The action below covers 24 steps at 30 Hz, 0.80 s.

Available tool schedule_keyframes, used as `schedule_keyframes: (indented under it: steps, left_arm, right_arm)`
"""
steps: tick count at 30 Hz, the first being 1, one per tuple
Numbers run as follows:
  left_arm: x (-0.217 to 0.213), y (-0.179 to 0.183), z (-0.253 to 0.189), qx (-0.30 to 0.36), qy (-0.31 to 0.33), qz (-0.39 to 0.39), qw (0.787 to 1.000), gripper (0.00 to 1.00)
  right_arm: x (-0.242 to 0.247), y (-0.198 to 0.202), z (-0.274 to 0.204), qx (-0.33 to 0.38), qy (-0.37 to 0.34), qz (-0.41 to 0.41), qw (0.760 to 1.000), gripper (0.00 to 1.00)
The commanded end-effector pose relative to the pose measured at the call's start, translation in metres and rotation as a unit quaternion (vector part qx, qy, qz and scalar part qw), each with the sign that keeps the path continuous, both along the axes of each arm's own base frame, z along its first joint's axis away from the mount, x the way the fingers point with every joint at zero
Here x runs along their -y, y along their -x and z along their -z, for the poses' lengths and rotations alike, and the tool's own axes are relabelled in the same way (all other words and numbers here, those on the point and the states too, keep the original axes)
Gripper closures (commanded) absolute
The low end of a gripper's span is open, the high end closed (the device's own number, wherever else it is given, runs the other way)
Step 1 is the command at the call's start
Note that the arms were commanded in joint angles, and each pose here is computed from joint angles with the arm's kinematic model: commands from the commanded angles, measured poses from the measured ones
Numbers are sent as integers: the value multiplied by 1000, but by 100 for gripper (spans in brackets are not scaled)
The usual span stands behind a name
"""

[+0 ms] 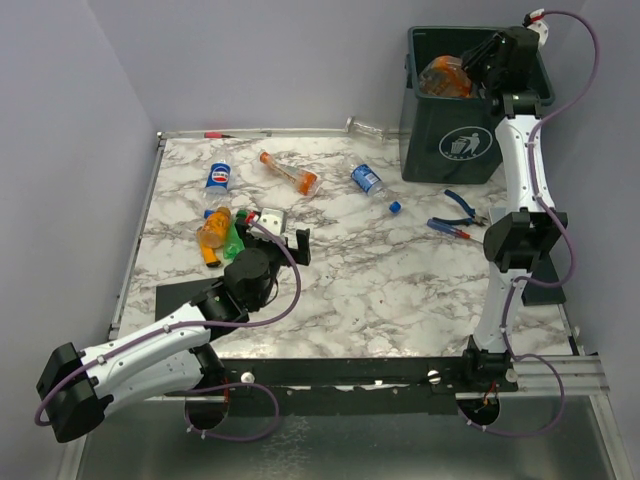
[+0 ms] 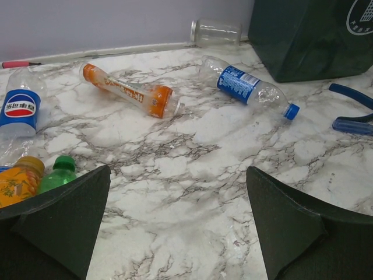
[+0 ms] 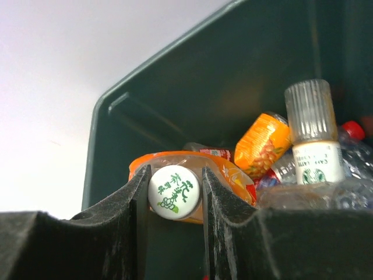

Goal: Put the plastic bottles in the bin
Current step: Place the plastic bottle in the trash bin.

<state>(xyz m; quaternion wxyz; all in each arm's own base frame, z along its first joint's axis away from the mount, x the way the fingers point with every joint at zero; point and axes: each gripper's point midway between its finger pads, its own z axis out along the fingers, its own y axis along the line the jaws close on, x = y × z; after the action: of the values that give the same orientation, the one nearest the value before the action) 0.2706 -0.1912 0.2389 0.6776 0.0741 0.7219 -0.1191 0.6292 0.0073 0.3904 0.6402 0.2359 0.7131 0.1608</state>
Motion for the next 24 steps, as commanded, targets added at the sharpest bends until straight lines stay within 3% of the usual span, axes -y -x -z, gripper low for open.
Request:
schedule_keyframes:
  steps: [1,6,9,11,13,16,17,20,24]
  left_arm:
    - [6,1,-17,7,16,12,1000,1]
    - [1,1,-17,8,14,1,1000,1]
    - [2,1,-17,6,11,2,1000,1]
    - [2,1,-17,6,11,3,1000,1]
    - [2,1,-16,6,10,3,1000,1]
    - [3,0,-15,4,8,3,1000,1]
    - [3,0,-15,4,7,3,1000,1]
    - [3,0,-14,3,6,3,1000,1]
    - [4,0,-14,3,6,4,1000,1]
  right_arm:
    - [20,15,31,-74,44,57,995,100]
    - [59,36,37,-78,84,159,981,100]
    - [65,33,36,-88,97,171,976,98]
    - [60,28,32,-85,96,157,979,78]
    - [55,26,27,-72,86,146,983,66]
    - [48,21,21,-53,68,131,988,59]
    - [45,20,17,-47,65,126,989,63]
    - [41,17,3,-29,53,118,991,96]
    - [39,27,-34,30,36,117,992,100]
